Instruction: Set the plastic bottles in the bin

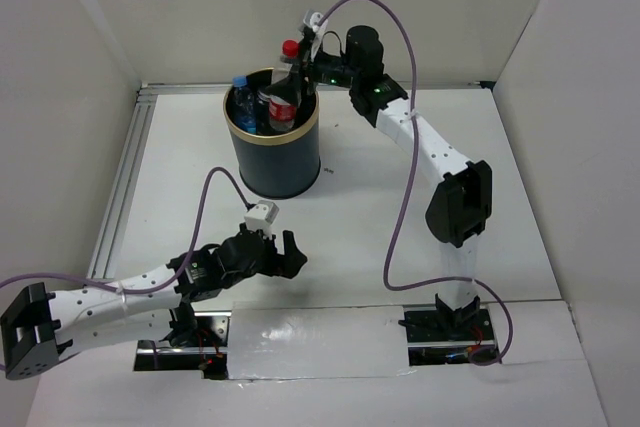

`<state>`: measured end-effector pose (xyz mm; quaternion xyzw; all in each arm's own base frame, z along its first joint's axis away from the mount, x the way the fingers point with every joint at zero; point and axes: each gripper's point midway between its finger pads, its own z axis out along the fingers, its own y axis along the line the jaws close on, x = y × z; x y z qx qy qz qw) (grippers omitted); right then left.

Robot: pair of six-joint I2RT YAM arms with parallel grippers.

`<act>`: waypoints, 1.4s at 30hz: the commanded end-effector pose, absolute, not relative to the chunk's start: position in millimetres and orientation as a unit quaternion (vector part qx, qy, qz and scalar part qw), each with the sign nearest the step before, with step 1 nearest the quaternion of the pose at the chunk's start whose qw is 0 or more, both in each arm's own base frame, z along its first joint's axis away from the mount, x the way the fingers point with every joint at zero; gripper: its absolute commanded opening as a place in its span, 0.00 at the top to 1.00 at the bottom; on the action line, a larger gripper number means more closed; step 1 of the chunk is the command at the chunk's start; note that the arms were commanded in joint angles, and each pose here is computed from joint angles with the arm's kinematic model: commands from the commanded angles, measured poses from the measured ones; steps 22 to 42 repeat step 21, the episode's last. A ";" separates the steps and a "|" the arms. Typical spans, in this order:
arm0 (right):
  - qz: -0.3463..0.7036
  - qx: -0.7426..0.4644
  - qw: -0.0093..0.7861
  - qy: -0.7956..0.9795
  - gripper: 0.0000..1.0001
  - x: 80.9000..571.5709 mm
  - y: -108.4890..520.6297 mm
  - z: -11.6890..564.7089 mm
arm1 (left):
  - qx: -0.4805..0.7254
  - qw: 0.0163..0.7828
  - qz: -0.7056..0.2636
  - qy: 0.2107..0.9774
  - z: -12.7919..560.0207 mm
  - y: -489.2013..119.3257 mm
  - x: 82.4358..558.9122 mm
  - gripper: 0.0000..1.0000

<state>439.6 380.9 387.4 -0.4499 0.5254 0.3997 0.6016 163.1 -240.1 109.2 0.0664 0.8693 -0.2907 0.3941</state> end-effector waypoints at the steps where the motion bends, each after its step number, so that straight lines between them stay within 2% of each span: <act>1: 0.368 -0.376 0.629 0.572 0.00 461.1 354.9 420.3 | 0.063 0.416 -0.303 0.855 125.9 -245.2 168.0 0.01; 3: 0.353 -0.351 0.644 0.581 0.00 467.5 343.0 434.6 | 0.067 0.420 -0.305 0.852 130.5 -246.5 169.1 0.01; 5: 0.317 -0.312 0.639 0.627 0.00 488.1 291.3 439.4 | 0.069 0.428 -0.310 0.846 136.6 -250.6 171.8 0.01; 6: 0.320 -0.309 0.638 0.629 0.00 487.9 291.2 439.5 | 0.075 0.430 -0.307 0.846 136.4 -250.2 172.0 0.01; 7: 0.295 -0.276 0.644 0.650 0.00 503.5 255.0 441.0 | 0.074 0.432 -0.311 0.843 139.9 -253.6 173.9 0.01; 9: 0.272 -0.230 0.633 0.687 0.00 503.9 211.4 436.0 | 0.079 0.436 -0.311 0.841 144.6 -258.5 177.0 0.01; 10: 0.247 -0.191 0.617 0.723 0.00 511.9 184.9 408.5 | 0.088 0.439 -0.306 0.840 145.7 -259.4 178.3 0.01; 13: 0.152 -0.093 0.599 0.780 0.00 501.7 101.0 384.2 | 0.094 0.450 -0.304 0.835 156.2 -265.4 184.4 0.01; 14: 0.125 -0.064 0.569 0.811 0.00 496.0 79.6 348.3 | 0.093 0.452 -0.306 0.833 158.2 -269.1 186.4 0.01; 16: 0.077 -0.043 0.564 0.821 0.00 470.1 51.8 340.3 | 0.097 0.455 -0.306 0.831 163.2 -274.5 189.8 0.01; 17: 0.053 -0.019 0.528 0.848 0.00 456.5 31.7 292.7 | 0.103 0.457 -0.302 0.830 164.1 -276.1 191.2 0.01; 18: 0.045 -0.025 0.564 0.824 0.00 439.3 22.0 312.2 | 0.098 0.461 -0.303 0.828 170.0 -278.1 195.8 0.01; 19: 0.035 -0.025 0.570 0.821 0.00 427.7 13.8 304.3 | 0.109 0.457 -0.297 0.831 167.2 -281.9 196.8 0.01; 20: 0.020 -0.008 0.541 0.841 0.00 409.6 0.1 258.2 | 0.112 0.461 -0.292 0.830 169.5 -282.5 201.4 0.01; 21: 0.017 -0.012 0.576 0.817 0.00 394.8 -4.7 275.5 | 0.114 0.462 -0.293 0.829 176.2 -285.7 205.4 0.01; 42: 0.017 -0.012 0.576 0.817 0.00 394.8 -4.7 275.5 | 0.114 0.462 -0.293 0.829 176.2 -285.7 205.4 0.01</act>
